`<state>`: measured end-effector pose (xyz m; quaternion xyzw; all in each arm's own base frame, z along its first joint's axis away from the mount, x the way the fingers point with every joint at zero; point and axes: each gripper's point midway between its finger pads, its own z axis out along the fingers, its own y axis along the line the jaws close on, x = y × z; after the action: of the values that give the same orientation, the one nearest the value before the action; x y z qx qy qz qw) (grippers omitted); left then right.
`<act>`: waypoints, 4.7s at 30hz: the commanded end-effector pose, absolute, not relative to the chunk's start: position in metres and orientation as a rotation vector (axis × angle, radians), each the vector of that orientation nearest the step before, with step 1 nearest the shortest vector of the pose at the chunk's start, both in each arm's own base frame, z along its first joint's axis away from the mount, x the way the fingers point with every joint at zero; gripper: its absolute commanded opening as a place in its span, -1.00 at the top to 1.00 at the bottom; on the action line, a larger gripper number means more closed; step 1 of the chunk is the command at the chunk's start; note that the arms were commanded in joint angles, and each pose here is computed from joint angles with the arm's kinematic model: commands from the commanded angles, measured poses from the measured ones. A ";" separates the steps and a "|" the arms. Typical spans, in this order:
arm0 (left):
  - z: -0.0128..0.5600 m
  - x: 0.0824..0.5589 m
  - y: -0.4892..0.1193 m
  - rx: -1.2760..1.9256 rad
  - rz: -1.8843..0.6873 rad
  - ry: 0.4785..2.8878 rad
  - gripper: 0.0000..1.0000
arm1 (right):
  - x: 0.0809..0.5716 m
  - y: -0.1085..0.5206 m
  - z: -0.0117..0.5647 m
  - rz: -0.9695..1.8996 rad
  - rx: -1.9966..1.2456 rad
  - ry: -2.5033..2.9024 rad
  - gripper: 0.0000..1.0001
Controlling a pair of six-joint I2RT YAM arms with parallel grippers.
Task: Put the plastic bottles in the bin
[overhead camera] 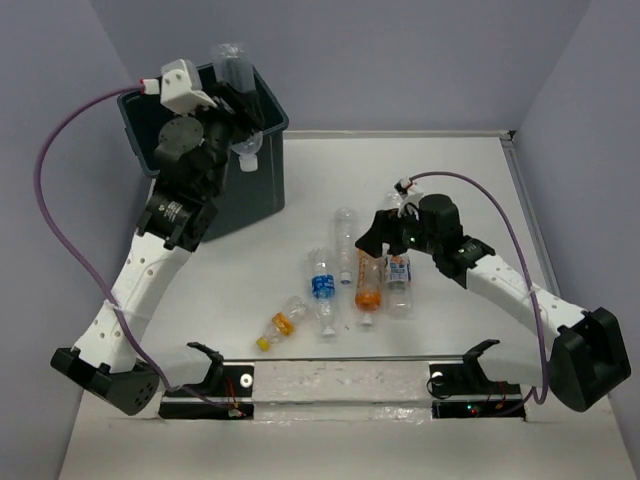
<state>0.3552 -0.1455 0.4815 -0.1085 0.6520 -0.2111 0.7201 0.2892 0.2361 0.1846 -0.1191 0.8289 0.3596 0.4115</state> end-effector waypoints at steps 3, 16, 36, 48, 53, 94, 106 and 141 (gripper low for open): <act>0.539 0.412 -0.080 -0.341 -0.325 1.314 -0.29 | 0.285 0.258 0.204 0.878 -0.385 2.034 -0.74; 0.526 0.480 -0.012 -0.442 -0.048 1.293 -0.98 | 0.376 0.246 0.174 0.431 -0.315 2.169 -0.95; 0.299 0.228 -0.195 0.212 -0.830 2.029 -0.98 | 0.423 0.286 0.092 0.438 -0.241 2.368 -0.93; 0.143 0.150 -0.176 0.158 -0.833 2.521 -0.98 | 0.430 0.293 0.071 0.454 -0.195 2.386 -0.50; 0.122 0.146 -0.182 0.229 -0.789 2.602 -0.98 | 0.434 0.292 0.081 0.455 -0.171 2.341 -0.01; 0.095 0.153 -0.210 0.524 -0.624 2.685 -0.15 | 0.346 0.373 0.562 1.218 -0.542 1.185 0.24; 0.136 0.155 -0.206 0.298 -0.749 2.490 -0.15 | 0.418 0.387 0.638 1.175 -0.203 0.644 0.52; 0.346 0.259 -0.152 -0.190 -0.484 1.824 0.01 | 0.413 0.384 0.570 0.758 -0.410 0.987 -0.82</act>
<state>0.2313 -0.1576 0.2868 -0.0434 0.8375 -0.2073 0.5038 0.4471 0.4466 0.5183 -0.2094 0.4733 0.3744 0.7694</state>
